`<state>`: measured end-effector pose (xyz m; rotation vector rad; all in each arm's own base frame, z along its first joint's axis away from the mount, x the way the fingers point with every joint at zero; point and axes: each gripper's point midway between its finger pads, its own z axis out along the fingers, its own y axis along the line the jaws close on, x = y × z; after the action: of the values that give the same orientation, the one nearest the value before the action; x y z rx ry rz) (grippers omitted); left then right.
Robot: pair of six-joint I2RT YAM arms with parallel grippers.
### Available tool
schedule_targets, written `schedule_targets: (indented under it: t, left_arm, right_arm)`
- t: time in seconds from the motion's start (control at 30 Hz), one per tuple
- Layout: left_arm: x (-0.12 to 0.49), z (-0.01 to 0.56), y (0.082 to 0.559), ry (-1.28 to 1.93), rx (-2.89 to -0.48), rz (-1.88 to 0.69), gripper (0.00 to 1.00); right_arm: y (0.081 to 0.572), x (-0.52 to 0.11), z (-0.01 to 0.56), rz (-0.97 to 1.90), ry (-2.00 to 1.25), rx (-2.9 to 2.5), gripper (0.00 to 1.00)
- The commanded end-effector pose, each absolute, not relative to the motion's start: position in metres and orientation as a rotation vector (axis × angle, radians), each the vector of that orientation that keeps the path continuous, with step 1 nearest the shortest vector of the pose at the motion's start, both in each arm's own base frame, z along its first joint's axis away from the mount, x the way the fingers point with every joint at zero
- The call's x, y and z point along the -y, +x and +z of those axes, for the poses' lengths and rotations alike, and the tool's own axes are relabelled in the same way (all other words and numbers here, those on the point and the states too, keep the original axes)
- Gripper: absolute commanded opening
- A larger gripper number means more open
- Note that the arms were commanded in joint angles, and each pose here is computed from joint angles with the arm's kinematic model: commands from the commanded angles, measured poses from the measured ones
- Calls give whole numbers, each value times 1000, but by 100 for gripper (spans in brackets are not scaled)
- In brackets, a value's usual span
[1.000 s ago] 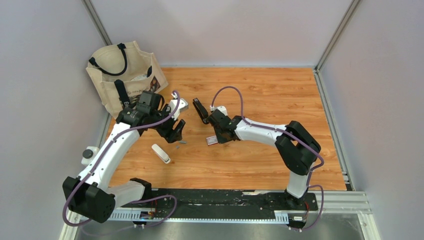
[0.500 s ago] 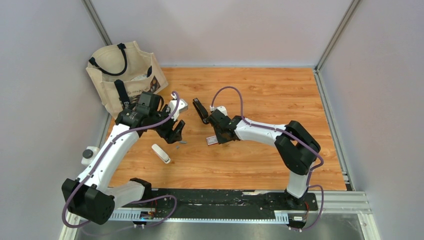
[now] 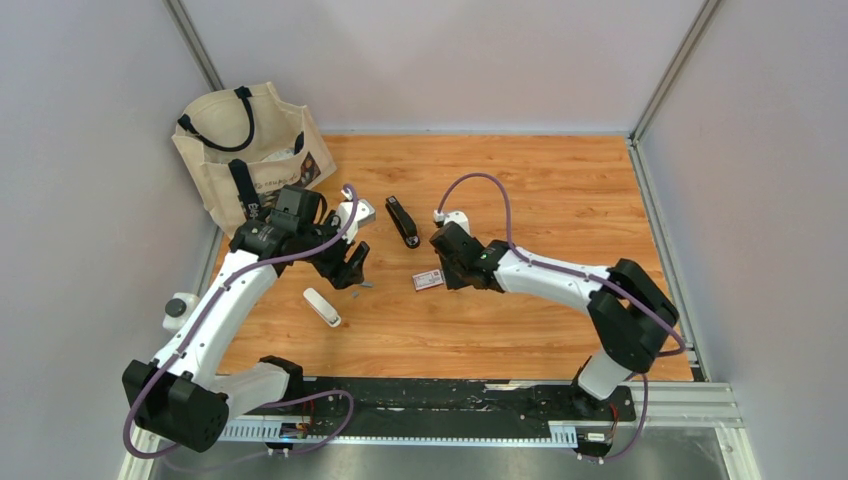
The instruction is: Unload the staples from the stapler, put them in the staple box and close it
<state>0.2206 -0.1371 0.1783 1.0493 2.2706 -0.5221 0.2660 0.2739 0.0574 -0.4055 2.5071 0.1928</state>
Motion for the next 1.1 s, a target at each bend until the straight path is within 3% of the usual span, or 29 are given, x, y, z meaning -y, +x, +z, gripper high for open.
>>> schedule_targets:
  t: [0.0,0.13,1.07]
  left_arm:
    - [140,186,222,1061,-2224,-534,77]
    - [141,186,223,1062,-2225,-533,77]
    - [141,187,228,1073,-2219,-523,77]
  right_arm:
    - [271,-276,88,290,-353,-2390,18]
    - [266,-278,83,315,-373,-2413,0]
    - [266,-290,50,331,-452,-2587,0]
